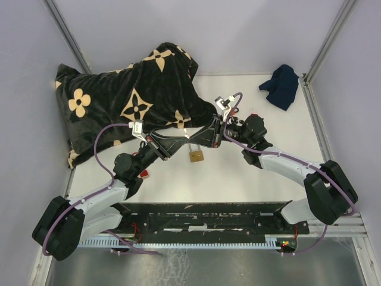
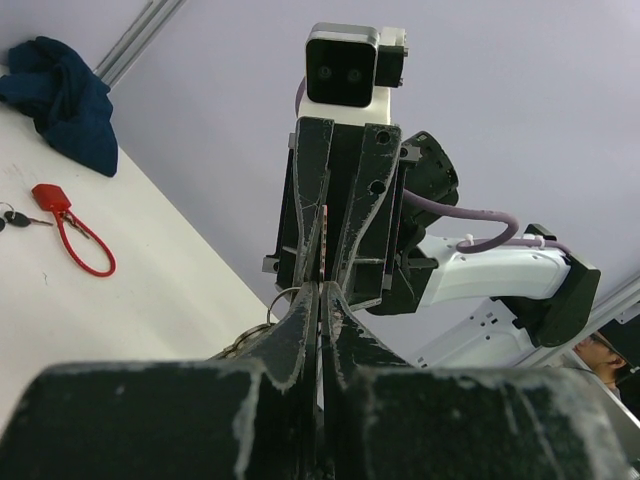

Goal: Unlock with the key
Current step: Pick up the key from the center of the board.

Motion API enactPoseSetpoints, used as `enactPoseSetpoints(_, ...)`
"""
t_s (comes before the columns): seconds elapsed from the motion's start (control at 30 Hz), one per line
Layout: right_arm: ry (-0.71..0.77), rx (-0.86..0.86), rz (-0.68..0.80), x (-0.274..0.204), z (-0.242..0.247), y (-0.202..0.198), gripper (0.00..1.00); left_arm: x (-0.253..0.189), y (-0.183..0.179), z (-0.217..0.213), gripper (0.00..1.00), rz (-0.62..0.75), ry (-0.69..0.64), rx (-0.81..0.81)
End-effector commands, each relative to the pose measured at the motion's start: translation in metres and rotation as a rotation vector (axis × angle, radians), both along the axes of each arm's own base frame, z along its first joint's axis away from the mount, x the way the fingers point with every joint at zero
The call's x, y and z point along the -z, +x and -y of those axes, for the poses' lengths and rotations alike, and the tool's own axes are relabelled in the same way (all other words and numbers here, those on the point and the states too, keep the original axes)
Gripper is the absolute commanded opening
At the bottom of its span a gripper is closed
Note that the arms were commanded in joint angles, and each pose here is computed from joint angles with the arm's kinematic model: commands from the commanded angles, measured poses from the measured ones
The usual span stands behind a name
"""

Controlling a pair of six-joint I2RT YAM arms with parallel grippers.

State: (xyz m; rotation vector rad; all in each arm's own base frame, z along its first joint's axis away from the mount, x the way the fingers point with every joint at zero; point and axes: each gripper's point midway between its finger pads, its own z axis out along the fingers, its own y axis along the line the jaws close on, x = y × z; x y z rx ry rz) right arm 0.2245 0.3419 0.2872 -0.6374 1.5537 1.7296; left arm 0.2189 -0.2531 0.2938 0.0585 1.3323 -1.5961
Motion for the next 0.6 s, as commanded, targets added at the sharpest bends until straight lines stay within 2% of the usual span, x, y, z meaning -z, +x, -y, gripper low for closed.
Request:
enactPoseSetpoints(0.0,0.082,-0.002,0.093,-0.0283,0.0011,-0.0037,0.24,-0.0111,-0.0060,-0.0007,0.03,0.016,-0.044,0.022)
enactPoseSetpoints(0.57,0.102,0.016,0.060,-0.0280,-0.0024,0.0046,0.24,-0.0150,-0.0117,0.0024,0.03,0.014,-0.073,0.071)
